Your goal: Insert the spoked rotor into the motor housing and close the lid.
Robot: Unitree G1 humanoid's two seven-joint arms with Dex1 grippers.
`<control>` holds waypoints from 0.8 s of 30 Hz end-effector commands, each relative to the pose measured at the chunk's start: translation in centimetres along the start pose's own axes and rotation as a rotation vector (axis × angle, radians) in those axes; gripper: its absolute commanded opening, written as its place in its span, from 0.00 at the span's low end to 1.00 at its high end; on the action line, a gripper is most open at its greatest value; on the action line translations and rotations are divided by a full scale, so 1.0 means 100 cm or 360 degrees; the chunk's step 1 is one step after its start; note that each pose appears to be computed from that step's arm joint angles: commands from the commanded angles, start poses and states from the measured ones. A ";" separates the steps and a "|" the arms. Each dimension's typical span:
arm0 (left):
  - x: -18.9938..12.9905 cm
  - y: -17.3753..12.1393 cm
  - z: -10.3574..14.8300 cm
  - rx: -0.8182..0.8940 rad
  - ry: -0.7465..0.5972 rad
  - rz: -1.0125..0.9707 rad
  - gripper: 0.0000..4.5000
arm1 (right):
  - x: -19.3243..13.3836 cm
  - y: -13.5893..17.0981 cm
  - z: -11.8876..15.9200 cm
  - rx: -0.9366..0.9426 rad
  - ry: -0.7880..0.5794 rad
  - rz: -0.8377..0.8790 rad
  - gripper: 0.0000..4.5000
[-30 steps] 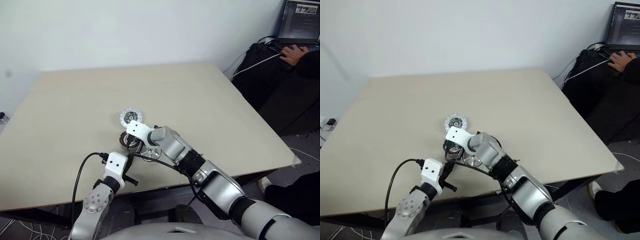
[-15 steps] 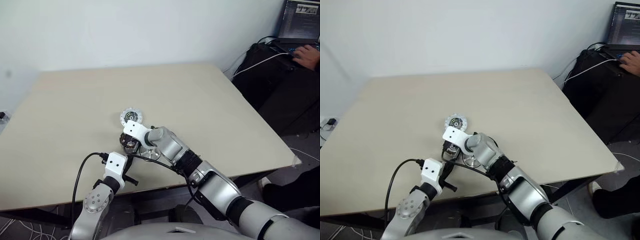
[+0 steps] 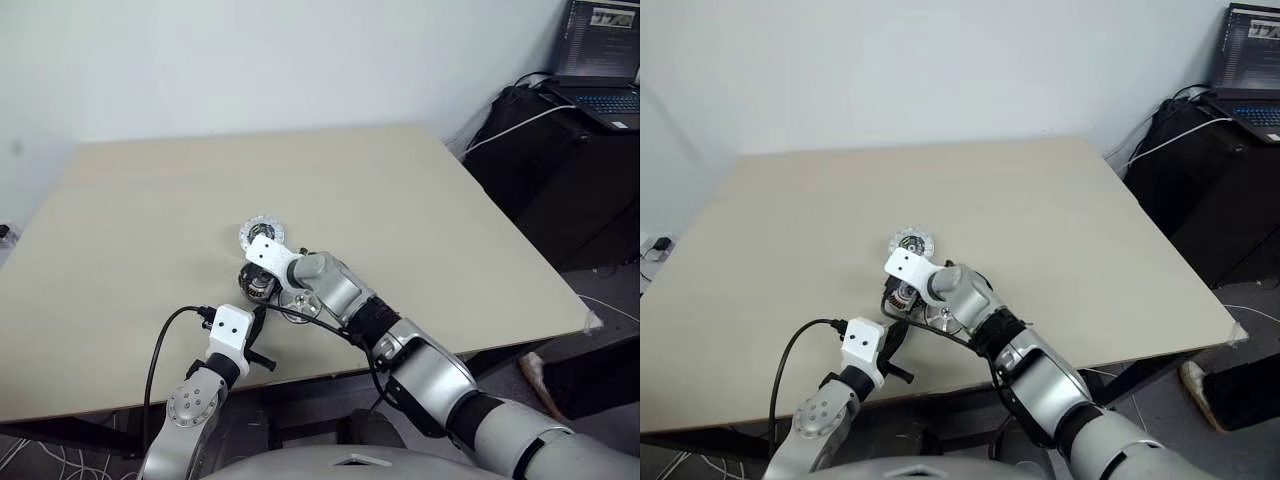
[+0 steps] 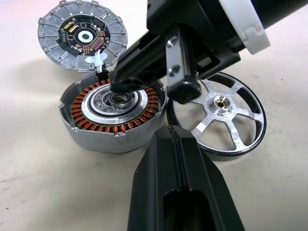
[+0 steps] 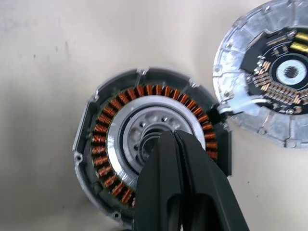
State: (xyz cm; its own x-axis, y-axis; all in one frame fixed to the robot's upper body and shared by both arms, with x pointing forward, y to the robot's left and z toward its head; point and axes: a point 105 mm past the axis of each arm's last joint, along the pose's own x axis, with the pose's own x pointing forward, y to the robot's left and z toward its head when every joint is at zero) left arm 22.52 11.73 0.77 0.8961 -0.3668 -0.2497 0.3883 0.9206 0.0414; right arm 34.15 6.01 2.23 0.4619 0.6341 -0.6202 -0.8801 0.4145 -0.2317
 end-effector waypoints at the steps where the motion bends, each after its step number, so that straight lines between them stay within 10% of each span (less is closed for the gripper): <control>1: 0.002 0.000 0.008 0.0012 -0.0056 -0.0008 0.00 | -0.005 -0.005 0.019 -0.0019 -0.0108 -0.0017 0.01; 24: 0.006 -0.004 0.009 0.0010 -0.0061 -0.0056 0.00 | -0.024 0.003 0.006 -0.0058 0.0030 0.0041 0.01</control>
State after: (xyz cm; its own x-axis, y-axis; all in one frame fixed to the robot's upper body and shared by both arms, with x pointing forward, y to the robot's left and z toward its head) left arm 22.87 11.27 0.66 0.8830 -0.3972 -0.2499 0.4189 0.9073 0.0380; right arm 32.36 4.48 3.11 0.4190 0.6217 -0.6618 -0.9002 0.3799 -0.2130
